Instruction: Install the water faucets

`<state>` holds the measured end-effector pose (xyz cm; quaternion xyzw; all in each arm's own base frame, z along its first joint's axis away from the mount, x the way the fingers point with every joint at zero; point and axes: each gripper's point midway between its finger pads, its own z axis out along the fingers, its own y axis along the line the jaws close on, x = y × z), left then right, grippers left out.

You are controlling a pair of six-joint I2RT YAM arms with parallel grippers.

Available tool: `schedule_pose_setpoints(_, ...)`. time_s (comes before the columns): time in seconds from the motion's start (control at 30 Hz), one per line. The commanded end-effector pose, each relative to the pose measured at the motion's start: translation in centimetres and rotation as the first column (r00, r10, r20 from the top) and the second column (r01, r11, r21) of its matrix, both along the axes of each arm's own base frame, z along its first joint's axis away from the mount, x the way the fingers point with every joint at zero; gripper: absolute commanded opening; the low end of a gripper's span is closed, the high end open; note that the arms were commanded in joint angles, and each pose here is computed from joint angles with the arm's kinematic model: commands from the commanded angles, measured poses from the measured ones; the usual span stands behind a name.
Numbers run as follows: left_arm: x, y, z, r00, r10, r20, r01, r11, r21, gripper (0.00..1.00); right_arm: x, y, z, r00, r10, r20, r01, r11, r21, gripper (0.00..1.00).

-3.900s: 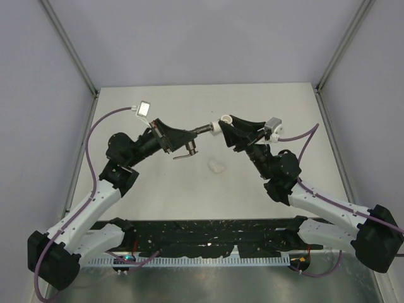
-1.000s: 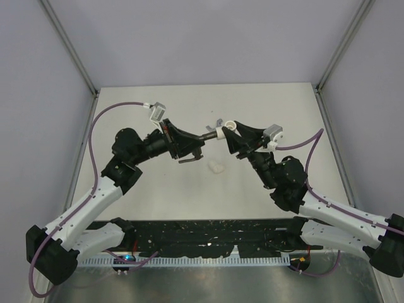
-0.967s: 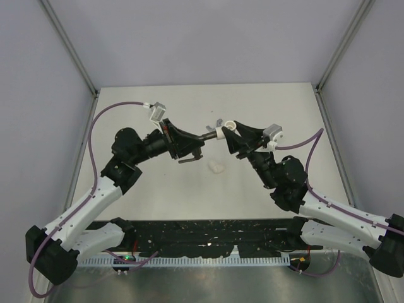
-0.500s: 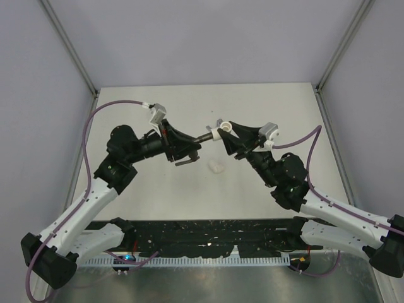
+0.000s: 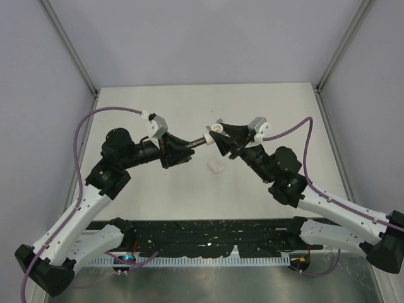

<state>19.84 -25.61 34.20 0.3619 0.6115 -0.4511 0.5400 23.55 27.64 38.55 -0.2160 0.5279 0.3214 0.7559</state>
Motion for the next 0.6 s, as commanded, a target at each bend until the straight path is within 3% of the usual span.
schedule_pose_setpoints(0.0, -0.1, 0.7, 2.4, 0.977, 0.019, 0.214, -0.025, 0.999, 0.024, 0.00, -1.5, 1.9, 1.8, 0.992, 0.116, -0.039, -0.115, 0.993, 0.040, 0.05)
schedule_pose_setpoints(0.4, 0.8, 1.3, 2.5, 0.912, 0.179, 0.369, -0.189, 0.982, -0.008, 0.00, -0.3, 3.0, -0.2, 0.973, 0.111, -0.202, -0.101, 0.993, 0.059, 0.05)
schedule_pose_setpoints(0.57, 0.5, 1.3, 2.0, 0.874, 0.175, 0.453, -0.181, 0.983, -0.031, 0.00, -0.8, 3.8, -0.4, 0.952, 0.162, -0.260, -0.141, 0.985, 0.097, 0.05)
